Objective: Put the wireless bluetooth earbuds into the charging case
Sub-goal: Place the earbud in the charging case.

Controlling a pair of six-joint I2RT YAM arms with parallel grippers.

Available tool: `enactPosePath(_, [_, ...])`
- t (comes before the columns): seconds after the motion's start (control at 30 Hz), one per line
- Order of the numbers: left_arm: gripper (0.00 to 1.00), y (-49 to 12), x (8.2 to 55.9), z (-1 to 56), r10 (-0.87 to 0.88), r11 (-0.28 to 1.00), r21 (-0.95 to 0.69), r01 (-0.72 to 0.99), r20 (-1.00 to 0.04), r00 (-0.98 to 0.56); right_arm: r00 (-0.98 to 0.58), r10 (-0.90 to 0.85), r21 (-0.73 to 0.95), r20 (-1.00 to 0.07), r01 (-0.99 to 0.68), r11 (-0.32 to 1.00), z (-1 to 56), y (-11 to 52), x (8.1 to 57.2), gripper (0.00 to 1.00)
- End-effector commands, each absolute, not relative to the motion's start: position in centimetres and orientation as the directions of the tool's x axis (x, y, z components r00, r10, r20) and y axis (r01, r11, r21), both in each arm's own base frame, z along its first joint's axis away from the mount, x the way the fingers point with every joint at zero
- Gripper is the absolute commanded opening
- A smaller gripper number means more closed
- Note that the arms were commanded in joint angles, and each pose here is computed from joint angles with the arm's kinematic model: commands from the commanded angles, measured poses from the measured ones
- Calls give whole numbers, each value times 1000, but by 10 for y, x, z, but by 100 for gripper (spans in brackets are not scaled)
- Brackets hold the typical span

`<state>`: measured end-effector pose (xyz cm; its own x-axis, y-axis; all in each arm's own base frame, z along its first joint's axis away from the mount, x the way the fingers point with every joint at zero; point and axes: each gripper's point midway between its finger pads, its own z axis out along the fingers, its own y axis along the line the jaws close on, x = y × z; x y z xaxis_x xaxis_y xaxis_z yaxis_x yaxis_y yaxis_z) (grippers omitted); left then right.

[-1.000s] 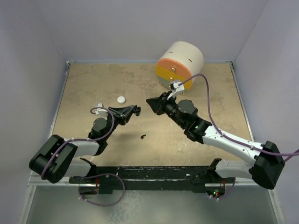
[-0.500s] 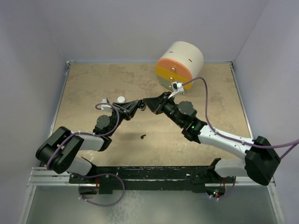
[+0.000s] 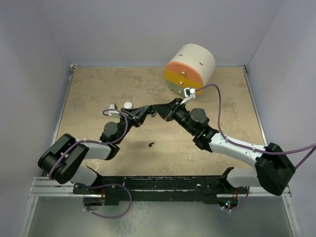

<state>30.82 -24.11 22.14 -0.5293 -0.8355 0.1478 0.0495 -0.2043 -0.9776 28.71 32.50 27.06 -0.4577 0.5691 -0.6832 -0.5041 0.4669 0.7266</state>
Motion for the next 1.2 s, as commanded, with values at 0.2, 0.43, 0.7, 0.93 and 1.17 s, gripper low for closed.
enactPosePath(0.2, [0, -244, 308, 248, -838, -242, -961, 131, 139, -528, -465, 624, 763, -628, -526, 377, 283, 322, 290, 0])
enactPosePath(0.43, [0, -246, 307, 248, -839, -239, -962, 135, 135, -527, -473, 630, 775, -616, -507, 377, 277, 321, 294, 0])
enactPosePath(0.7, [0, -248, 306, 250, -838, -241, -961, 138, 134, -529, -477, 631, 780, -611, -501, 376, 274, 321, 298, 0])
enactPosePath(0.93, [0, -251, 304, 254, -834, -249, -957, 146, 135, -535, -486, 630, 785, -605, -497, 370, 270, 321, 298, 0])
enactPosePath(1.17, [0, -253, 303, 257, -831, -253, -955, 152, 135, -540, -487, 633, 787, -602, -493, 370, 267, 319, 299, 0])
